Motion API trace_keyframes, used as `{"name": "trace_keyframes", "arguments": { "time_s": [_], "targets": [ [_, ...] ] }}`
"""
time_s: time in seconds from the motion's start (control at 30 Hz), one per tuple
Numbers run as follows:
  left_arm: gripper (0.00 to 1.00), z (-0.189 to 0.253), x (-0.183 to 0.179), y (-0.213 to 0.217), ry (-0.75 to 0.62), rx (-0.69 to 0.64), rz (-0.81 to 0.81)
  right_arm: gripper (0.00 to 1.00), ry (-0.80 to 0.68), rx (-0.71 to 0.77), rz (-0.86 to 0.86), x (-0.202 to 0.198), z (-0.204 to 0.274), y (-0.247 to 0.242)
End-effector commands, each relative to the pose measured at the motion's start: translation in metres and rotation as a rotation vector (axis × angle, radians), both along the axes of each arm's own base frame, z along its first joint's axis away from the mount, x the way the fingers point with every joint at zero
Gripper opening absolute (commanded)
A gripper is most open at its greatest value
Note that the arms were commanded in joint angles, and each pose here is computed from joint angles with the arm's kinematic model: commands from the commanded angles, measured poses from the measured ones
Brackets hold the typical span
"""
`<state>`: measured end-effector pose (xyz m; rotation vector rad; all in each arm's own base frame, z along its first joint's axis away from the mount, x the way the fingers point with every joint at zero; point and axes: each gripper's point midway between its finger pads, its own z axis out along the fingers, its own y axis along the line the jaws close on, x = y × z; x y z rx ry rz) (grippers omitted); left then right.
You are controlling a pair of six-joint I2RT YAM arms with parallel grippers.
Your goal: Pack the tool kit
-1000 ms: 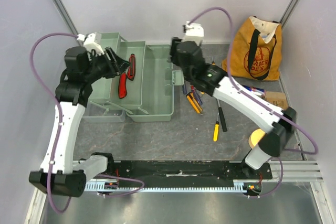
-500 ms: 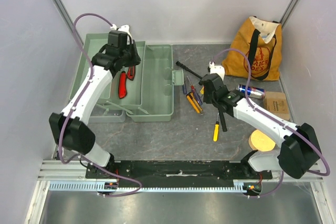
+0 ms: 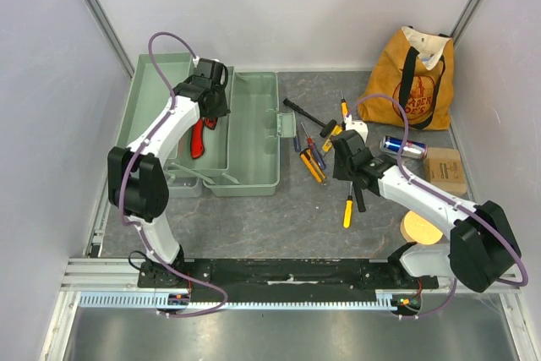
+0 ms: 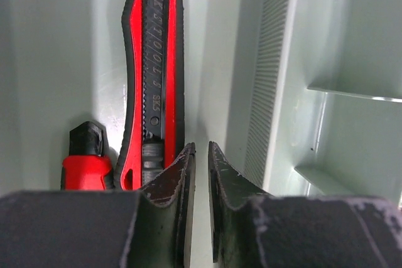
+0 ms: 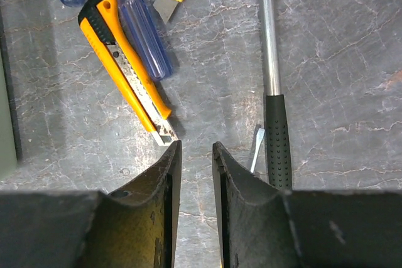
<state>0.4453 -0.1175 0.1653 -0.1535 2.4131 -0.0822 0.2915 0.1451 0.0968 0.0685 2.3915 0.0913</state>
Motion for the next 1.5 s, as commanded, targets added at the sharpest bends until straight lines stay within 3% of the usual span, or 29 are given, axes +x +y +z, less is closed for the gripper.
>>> {"name": "trace_keyframes", "arguments": {
  "time_s": [0.0,0.27,0.5,0.87,1.2,1.47],
  "targets": [
    [0.19,0.002,0.015,0.011,-0.032,0.020,0.085,0.33,-0.023,0.055,-0.015,0.001,0.003,0.002],
    [0.20,-0.002,0.016,0.047,-0.037,0.095,0.196,0.36,-0.001,0.047,-0.008,0.004,-0.010,0.005],
    [0.23,0.015,0.021,0.036,-0.067,0.020,0.166,0.43,0.054,0.008,0.095,0.010,-0.033,0.019],
    [0.36,0.130,-0.006,-0.007,-0.262,-0.210,-0.020,0.62,0.080,-0.044,0.229,0.024,-0.066,0.051],
    [0.46,0.203,-0.063,-0.006,-0.409,-0.285,-0.100,0.57,0.070,-0.080,0.248,0.037,-0.073,0.076],
    [0.48,0.221,-0.093,0.000,-0.462,-0.293,-0.126,0.52,0.062,-0.165,0.233,0.057,-0.081,0.081]
  ]
}}
